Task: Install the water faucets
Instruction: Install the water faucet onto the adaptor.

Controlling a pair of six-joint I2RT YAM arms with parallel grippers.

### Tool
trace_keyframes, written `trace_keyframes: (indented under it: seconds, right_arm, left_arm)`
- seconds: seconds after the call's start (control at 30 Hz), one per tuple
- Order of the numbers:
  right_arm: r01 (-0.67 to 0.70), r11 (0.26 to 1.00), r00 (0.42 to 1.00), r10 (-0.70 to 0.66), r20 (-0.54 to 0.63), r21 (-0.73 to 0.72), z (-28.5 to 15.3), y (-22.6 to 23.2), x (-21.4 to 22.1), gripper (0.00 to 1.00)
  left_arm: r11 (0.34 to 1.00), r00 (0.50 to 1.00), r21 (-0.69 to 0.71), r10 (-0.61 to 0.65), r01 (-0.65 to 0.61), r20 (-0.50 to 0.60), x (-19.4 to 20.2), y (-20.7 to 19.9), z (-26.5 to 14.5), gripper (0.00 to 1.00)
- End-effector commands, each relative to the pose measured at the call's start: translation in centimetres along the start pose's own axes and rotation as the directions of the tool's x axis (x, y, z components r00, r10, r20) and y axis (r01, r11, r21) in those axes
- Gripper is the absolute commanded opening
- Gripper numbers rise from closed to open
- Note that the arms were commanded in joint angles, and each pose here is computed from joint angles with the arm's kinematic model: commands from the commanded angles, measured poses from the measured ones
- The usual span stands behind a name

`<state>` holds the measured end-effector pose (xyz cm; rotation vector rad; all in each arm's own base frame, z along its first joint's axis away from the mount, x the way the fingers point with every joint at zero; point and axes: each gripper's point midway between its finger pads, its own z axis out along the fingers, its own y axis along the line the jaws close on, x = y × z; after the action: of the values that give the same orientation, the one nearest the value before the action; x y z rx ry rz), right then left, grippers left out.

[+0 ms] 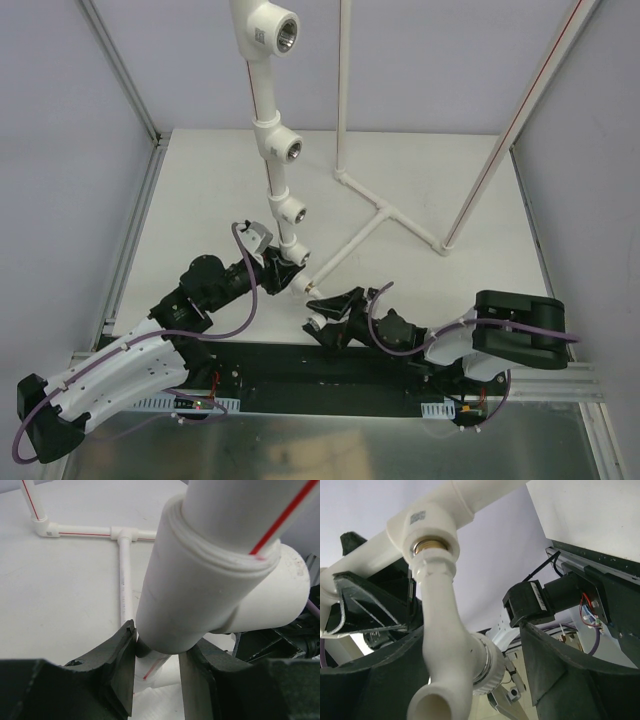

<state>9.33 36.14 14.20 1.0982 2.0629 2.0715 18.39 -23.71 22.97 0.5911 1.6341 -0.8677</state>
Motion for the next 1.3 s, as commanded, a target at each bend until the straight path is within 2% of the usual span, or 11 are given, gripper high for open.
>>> trace_keyframes:
  seconds: [0.0,0.2,0.4,0.57,0.67,0.8,0.83,0.9,1.1,1.17,1.27]
  right_arm:
    - [-0.024,0.977,0.993,-0.001,-0.115,-0.212,-2.5,5.7,2.8,0.76]
    - [0.008,0.971,0.996,-0.028,-0.08,-0.239,-4.2,5.9,1.6,0.87]
    - [0.048,0.98,0.996,-0.062,-0.064,-0.191,-5.1,4.0,0.5,0.9]
    - [0.226,0.948,0.969,-0.242,-0.046,-0.224,-7.1,3.4,-0.1,0.89]
    - [0.379,0.891,0.916,-0.399,-0.033,-0.251,-7.9,3.4,0.2,0.9]
    - [0.566,0.809,0.82,-0.572,0.004,-0.158,-8.1,2.0,-0.8,0.9]
    - [0.619,0.781,0.784,-0.621,0.007,-0.082,-8.1,1.0,-1.6,0.89]
    - [0.705,0.709,0.709,-0.704,0.035,-0.022,-9.0,2.3,-2.0,0.89]
    - [0.816,0.566,0.553,-0.823,0.13,0.114,-12.1,2.9,-6.0,0.89]
    - [0.858,0.484,0.467,-0.874,0.132,0.17,-12.8,3.2,-6.9,0.88]
    - [0.93,0.279,0.263,-0.96,0.099,0.24,-13.5,5.1,-7.4,0.88]
  left_arm:
    - [0.983,0.991,0.13,-0.13,0.127,0.021,-1.0,-3.2,-0.1,0.0]
    - [0.988,0.991,0.093,-0.125,0.121,0.041,-1.2,-2.4,0.3,0.0]
    - [0.993,0.992,0.038,-0.11,0.108,0.056,-1.1,-1.3,0.9,0.0]
    - [0.993,0.991,-0.072,-0.086,0.093,0.102,-1.2,0.9,1.1,0.0]
    - [0.989,0.991,-0.128,-0.064,0.079,0.115,-1.1,2.1,1.1,0.0]
    - [0.982,0.992,-0.177,-0.038,0.059,0.12,-1.2,3.0,1.2,0.0]
    - [0.982,0.992,-0.181,-0.032,0.054,0.123,-1.3,3.1,1.2,0.0]
    - [0.981,0.992,-0.188,-0.022,0.046,0.123,-1.4,3.2,1.2,0.0]
    - [0.982,0.994,-0.186,-0.025,0.045,0.104,-1.3,3.2,1.8,0.0]
    - [0.981,0.994,-0.187,-0.027,0.046,0.105,-1.3,3.2,1.9,0.0]
    - [0.98,0.994,-0.193,-0.028,0.048,0.105,-1.3,3.3,1.9,0.0]
